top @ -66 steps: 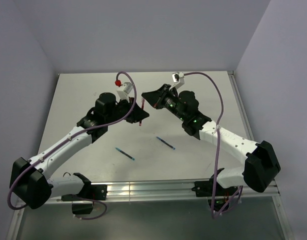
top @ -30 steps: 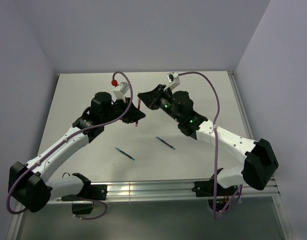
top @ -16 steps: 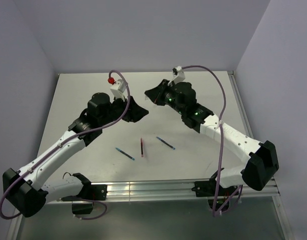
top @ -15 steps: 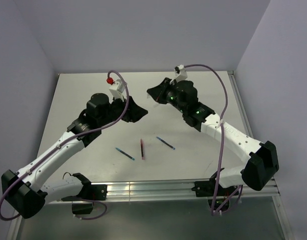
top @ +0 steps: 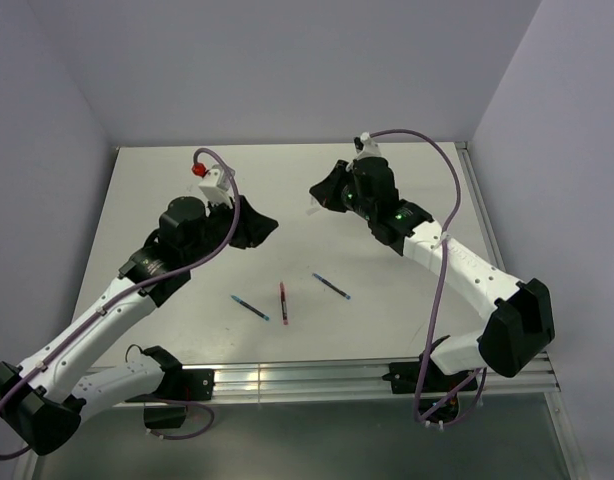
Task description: Insert the pens into the pen caps
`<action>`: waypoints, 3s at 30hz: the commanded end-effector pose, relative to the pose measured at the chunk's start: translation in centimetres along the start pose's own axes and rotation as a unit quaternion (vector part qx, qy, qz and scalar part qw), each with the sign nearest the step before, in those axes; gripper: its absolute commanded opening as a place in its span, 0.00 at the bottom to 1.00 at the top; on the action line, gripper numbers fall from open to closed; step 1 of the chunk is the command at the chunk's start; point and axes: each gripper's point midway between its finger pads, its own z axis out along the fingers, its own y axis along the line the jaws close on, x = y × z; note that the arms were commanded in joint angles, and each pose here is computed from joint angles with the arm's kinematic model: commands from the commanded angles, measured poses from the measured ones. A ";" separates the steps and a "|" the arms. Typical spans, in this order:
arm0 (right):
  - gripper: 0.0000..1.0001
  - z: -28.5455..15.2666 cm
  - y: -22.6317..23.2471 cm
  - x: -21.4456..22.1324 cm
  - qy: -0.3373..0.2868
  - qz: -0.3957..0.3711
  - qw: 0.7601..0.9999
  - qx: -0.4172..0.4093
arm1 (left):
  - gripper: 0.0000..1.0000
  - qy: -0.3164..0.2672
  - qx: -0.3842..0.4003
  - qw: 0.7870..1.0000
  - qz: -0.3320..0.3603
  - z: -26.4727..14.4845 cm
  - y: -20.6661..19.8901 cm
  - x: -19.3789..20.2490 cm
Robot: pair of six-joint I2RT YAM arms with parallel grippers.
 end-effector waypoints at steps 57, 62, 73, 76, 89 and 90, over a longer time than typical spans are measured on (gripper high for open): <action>0.00 -3.0 0.8 1.4 0.027 -0.061 0.996 -0.053 | 0.00 0.323 -0.352 0.878 -0.003 4.3 12.3 27.0; 0.00 -2.9 0.6 1.4 0.028 -0.059 0.997 -0.051 | 0.00 0.288 -0.308 0.907 0.003 5.7 10.0 23.9; 0.00 -3.7 0.5 -2.1 -0.002 -0.028 0.996 -0.080 | 0.00 0.134 0.018 0.991 -0.009 7.0 -3.4 7.4; 0.00 -4.0 1.7 -3.2 -0.010 -0.011 0.993 -0.114 | 0.00 0.107 0.095 0.990 -0.009 6.3 -5.2 4.8; 0.00 -4.8 3.8 -5.0 -0.050 0.013 0.982 -0.181 | 0.00 0.080 0.200 0.976 0.026 5.7 -7.0 2.4; 0.00 -4.8 3.9 -4.9 -0.051 0.017 0.981 -0.185 | 0.00 0.079 0.205 0.975 0.026 5.6 -7.1 2.3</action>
